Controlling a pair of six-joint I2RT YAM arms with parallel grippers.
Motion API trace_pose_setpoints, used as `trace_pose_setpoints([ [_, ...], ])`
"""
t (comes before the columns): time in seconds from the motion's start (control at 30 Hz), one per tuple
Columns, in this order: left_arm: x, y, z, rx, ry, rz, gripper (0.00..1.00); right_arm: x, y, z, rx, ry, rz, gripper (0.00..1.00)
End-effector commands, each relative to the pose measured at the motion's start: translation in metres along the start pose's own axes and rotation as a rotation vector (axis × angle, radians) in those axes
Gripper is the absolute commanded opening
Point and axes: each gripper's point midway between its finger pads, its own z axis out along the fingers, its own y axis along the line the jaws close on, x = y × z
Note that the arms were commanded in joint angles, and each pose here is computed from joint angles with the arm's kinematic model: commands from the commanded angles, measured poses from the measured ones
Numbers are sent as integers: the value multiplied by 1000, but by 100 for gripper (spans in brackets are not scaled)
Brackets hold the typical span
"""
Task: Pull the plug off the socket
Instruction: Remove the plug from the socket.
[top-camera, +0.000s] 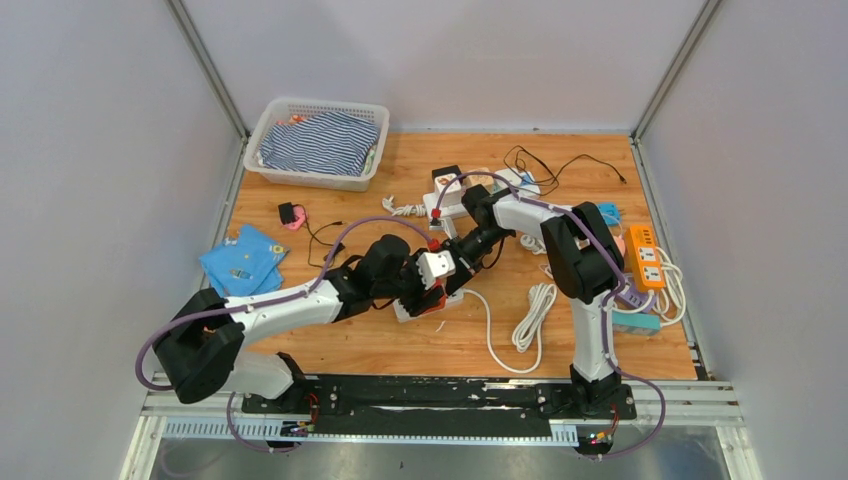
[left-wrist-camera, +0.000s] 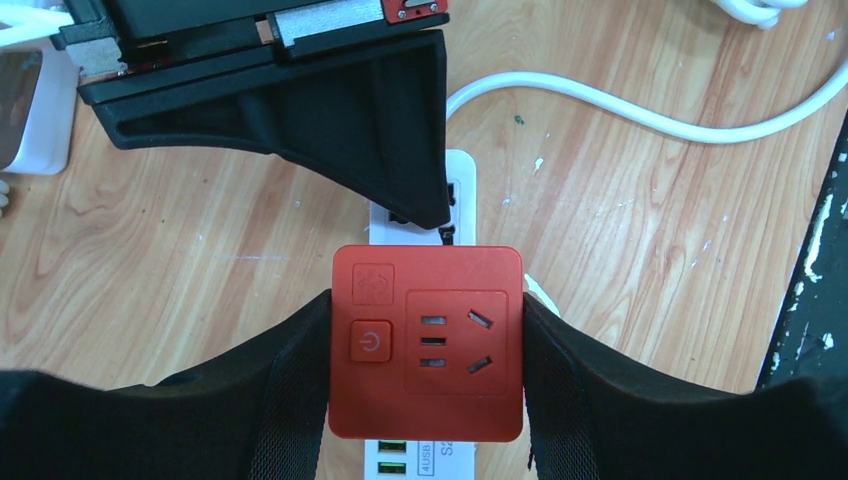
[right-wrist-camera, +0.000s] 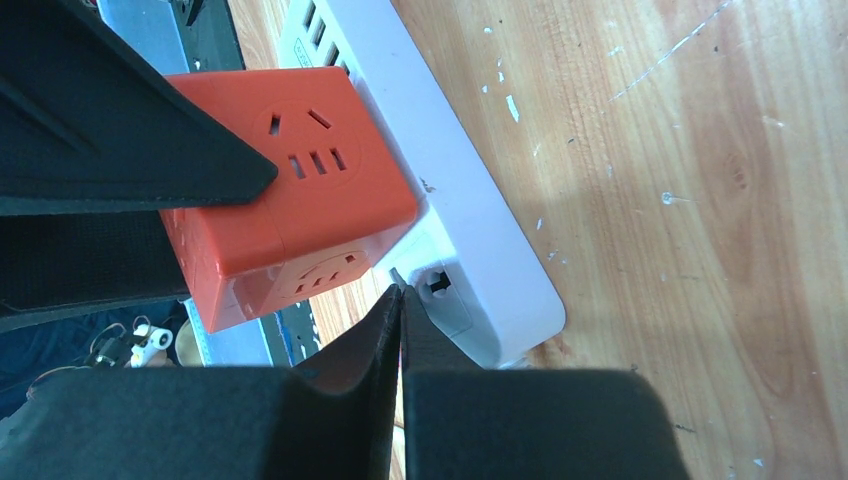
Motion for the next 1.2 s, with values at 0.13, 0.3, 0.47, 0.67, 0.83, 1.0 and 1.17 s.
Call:
trace_pose_setpoints([
  [0.13, 0, 6, 4, 43, 1, -232, 0, 28, -54, 11, 185, 134, -38, 5],
  [0.3, 0, 8, -1, -24, 6, -61, 0, 27, -54, 11, 185, 133, -39, 5],
  [0.47, 5, 12, -9, -106, 28, 99, 0, 28, -55, 11, 186, 136, -36, 5],
  [0.67, -7, 5, -10, -55, -22, -35, 0, 30, -56, 12, 191, 147, -31, 5],
  [0.83, -20, 5, -10, 32, -64, -203, 0, 30, -57, 11, 194, 148, -34, 5],
  [1.0, -22, 5, -13, -24, -64, -63, 0, 30, -57, 11, 194, 149, -32, 5],
  [1.17, -25, 8, -18, -120, -48, 68, 0, 31, -58, 12, 197, 153, -31, 5],
])
